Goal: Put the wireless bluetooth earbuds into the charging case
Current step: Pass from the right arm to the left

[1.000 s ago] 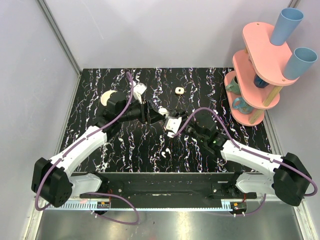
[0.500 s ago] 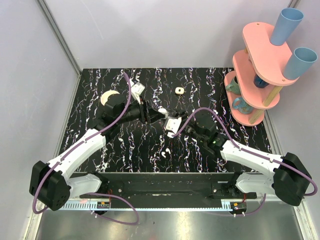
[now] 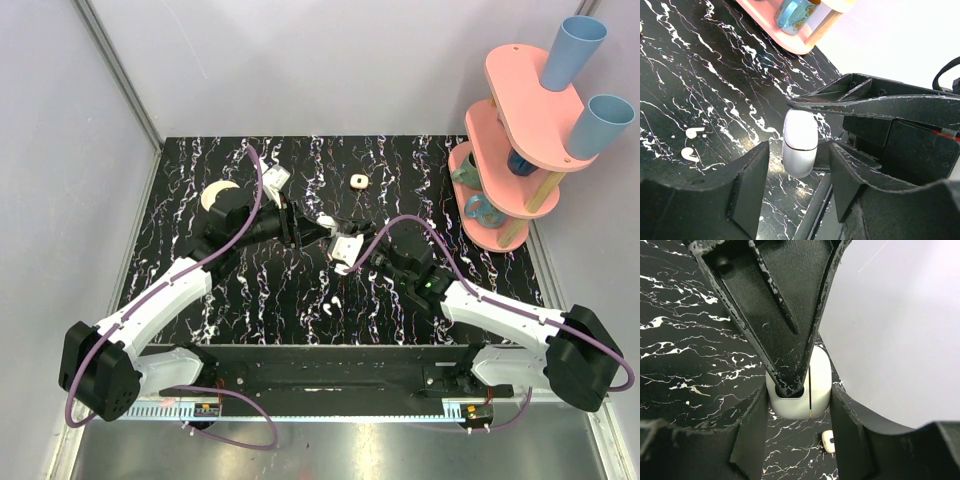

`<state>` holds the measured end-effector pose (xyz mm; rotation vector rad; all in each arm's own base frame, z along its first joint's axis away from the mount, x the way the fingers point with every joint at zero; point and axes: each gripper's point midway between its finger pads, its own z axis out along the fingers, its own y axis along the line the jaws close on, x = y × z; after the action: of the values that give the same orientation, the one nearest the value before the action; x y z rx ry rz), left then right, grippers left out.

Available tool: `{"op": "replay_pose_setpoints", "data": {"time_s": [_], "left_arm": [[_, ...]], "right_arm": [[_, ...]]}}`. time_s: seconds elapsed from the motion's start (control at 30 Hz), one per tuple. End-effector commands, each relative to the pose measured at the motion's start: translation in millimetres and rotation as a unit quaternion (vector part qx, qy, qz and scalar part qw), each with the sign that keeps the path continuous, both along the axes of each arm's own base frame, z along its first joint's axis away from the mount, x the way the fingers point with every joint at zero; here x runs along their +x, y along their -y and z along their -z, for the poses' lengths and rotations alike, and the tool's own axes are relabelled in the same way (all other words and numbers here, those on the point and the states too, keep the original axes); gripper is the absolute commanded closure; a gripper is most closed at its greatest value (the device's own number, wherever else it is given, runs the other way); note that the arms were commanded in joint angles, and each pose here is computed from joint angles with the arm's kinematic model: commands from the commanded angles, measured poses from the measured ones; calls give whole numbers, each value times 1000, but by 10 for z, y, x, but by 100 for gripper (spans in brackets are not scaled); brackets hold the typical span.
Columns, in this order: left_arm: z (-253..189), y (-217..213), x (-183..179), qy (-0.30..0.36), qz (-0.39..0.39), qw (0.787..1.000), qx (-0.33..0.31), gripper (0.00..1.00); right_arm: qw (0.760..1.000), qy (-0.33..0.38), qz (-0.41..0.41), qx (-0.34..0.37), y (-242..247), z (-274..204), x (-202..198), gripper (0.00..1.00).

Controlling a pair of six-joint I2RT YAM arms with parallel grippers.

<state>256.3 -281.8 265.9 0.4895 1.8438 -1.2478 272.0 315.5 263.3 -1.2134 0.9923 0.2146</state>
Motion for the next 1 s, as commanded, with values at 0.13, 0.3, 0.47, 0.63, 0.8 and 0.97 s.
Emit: {"op": "replay_pose_setpoints", "data": {"time_s": [0.13, 0.3, 0.47, 0.63, 0.8, 0.97], "left_arm": [[-129, 24, 25, 27, 0, 1000, -13, 49], [-111, 27, 30, 24, 0, 1000, -11, 54], [-68, 31, 29, 18, 1, 1000, -5, 53], [-70, 34, 36, 20, 2, 1000, -4, 61], [-75, 36, 31, 22, 3, 1000, -4, 74], [-73, 35, 33, 25, 3, 1000, -3, 80]], "right_arm": [[999, 21, 8, 34, -25, -176, 18, 100], [999, 21, 10, 37, -25, -176, 28, 100], [999, 21, 12, 38, -30, -171, 38, 100], [999, 21, 11, 39, -28, -179, 33, 100], [999, 19, 12, 39, -29, -172, 36, 100], [999, 17, 5, 39, -44, -172, 10, 100]]}}
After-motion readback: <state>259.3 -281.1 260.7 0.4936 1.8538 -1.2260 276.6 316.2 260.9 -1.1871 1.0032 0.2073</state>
